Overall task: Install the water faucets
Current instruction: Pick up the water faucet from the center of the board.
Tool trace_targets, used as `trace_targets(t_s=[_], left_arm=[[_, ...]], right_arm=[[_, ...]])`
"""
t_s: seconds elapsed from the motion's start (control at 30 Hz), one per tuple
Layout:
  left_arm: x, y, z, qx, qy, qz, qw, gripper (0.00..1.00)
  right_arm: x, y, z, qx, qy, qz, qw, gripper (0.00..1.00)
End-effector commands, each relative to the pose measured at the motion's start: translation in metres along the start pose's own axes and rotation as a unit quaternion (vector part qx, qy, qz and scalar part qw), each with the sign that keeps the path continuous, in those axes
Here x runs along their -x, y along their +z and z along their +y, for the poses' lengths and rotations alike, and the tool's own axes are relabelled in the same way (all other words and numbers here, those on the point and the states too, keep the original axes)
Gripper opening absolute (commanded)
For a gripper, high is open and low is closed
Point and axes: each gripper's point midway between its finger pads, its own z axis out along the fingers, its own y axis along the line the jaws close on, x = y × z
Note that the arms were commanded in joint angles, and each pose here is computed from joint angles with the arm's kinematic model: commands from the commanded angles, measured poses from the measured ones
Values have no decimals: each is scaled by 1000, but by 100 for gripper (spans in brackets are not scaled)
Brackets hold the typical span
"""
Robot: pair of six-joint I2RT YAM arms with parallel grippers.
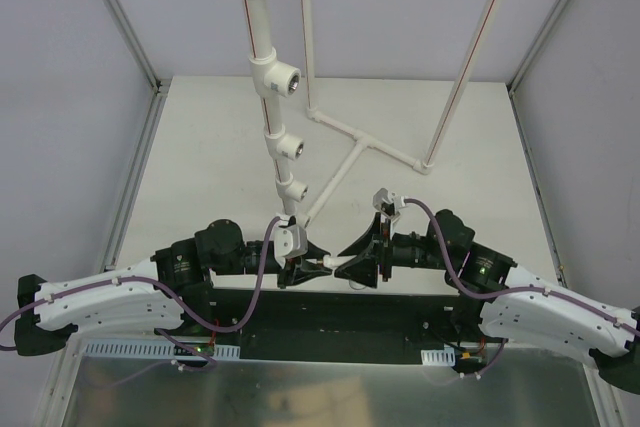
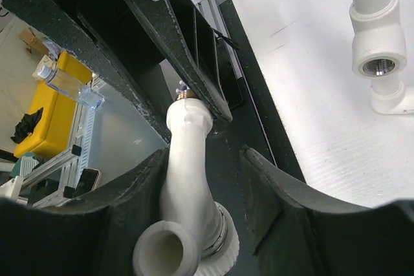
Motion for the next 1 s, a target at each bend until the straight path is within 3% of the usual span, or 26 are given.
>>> trace_targets(t_s=[0.0,0.13,0.3,0.4,0.6,0.73,0.9,0.97], left_arm=[[39,-4,2,7,17,-53,998,0],[37,-4,2,7,17,-52,998,0],[35,-3,2,7,13,-49,999,0],[34,-4,3,9,12,-49,999,0],[34,-4,4,12,13,-50,999,0],[31,-3,4,11,10,-48,999,0],[24,-2,3,11,4,-43,999,0],[23,-2,4,11,4,-44,999,0]], right_arm=[[28,0,19,29,-18,-35,999,50],[31,1,18,25,-18,-36,999,44],[35,0,16,16,-19,-46,999,63],[36,-1,16,14,-20,-50,998,64],[37,0,16,14,-13,-50,999,44],[35,3,16,13,-5,-43,999,21],[34,6,11,4,3,-38,999,3],[35,5,11,3,1,-40,999,0]])
